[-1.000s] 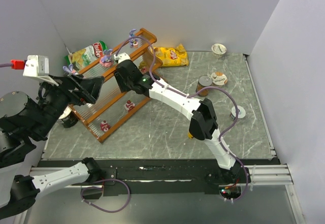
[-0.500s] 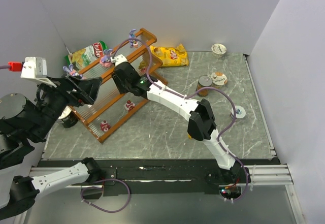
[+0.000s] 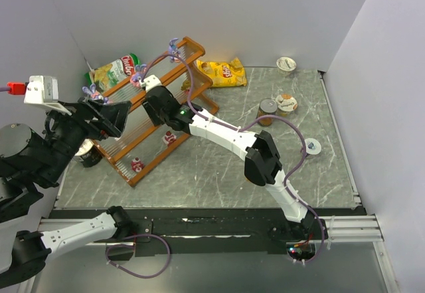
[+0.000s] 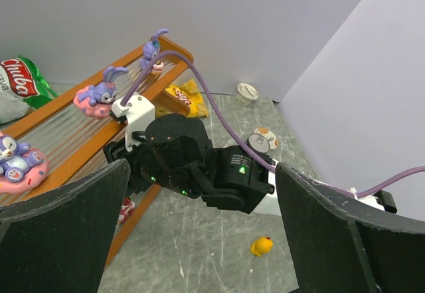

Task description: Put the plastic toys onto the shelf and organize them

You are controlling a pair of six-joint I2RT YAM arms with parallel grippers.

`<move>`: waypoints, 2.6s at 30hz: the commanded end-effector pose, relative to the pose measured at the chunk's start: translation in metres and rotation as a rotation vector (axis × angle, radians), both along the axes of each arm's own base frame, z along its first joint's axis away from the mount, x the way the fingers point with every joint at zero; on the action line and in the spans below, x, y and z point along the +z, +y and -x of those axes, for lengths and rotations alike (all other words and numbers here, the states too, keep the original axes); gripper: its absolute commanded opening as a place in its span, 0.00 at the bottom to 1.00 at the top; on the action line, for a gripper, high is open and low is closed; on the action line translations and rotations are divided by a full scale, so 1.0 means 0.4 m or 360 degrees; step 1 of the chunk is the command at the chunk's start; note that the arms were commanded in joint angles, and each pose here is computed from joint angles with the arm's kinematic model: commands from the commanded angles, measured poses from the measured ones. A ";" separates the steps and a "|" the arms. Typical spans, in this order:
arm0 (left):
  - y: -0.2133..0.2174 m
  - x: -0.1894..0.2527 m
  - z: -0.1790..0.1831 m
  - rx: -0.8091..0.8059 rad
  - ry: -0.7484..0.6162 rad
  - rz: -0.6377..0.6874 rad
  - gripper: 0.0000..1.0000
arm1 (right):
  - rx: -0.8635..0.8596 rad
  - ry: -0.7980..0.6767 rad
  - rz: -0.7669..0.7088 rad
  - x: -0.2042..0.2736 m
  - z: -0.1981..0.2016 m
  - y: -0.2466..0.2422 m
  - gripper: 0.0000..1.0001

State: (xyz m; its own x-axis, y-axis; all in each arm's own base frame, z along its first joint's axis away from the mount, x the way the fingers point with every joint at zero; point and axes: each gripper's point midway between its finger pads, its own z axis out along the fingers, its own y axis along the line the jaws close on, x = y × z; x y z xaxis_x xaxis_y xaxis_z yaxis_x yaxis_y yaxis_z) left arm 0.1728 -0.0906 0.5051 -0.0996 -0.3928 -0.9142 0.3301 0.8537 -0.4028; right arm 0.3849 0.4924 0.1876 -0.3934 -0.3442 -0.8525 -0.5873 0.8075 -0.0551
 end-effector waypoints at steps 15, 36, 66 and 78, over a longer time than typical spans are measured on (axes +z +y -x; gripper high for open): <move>0.015 0.013 0.006 0.0024 -0.0017 0.0041 0.96 | 0.0003 -0.0016 -0.0010 -0.025 -0.008 0.022 0.54; 0.016 0.017 0.005 0.0029 -0.0021 0.0042 0.96 | -0.0056 0.0026 -0.0037 -0.008 -0.011 0.003 0.75; 0.045 0.027 0.009 0.0083 -0.0041 0.0010 0.96 | -0.0007 -0.0110 -0.0200 0.152 0.058 -0.061 1.00; 0.037 0.036 0.007 0.0065 -0.0059 -0.0016 0.96 | -0.0111 -0.0014 -0.0164 0.146 0.174 -0.218 1.00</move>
